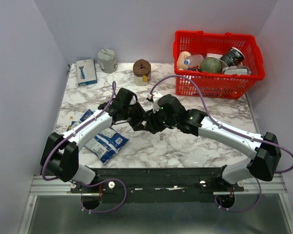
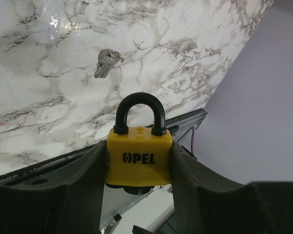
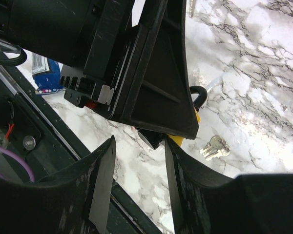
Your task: Unlock with the key
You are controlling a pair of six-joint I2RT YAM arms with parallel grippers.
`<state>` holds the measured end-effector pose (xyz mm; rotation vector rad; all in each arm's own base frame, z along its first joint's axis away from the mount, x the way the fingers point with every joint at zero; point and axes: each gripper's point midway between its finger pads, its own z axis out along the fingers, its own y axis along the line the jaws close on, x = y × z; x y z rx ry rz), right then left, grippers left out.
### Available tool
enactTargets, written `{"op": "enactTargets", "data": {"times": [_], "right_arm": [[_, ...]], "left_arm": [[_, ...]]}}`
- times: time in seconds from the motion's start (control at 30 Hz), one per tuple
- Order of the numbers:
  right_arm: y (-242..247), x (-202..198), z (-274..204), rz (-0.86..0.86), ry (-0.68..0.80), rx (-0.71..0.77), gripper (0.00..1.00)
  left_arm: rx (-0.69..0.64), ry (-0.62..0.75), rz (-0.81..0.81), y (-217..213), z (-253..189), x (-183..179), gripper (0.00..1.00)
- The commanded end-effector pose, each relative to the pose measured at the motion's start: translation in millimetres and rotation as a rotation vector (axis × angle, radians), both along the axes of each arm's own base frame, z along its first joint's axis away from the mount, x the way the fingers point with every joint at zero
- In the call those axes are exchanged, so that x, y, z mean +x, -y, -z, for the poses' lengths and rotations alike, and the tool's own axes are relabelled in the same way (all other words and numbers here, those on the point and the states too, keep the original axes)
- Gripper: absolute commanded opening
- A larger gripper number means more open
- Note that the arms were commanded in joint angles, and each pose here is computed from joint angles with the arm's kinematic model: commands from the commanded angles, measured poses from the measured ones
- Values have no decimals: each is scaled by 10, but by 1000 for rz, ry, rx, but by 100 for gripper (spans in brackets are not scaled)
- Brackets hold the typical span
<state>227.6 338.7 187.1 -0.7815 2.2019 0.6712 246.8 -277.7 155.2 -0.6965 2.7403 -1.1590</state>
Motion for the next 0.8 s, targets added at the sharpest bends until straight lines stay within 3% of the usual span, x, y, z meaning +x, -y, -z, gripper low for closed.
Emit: {"op": "enactTargets", "data": {"times": [0.0,0.77], "right_arm": [[-28,48,21,5,27,-16,50],[59,-150,110,14,-30,-3,41]], "left_arm": [[-79,25,24,73,-235,-82,0],[-88,2,-18,49,-161,-95,0]]}}
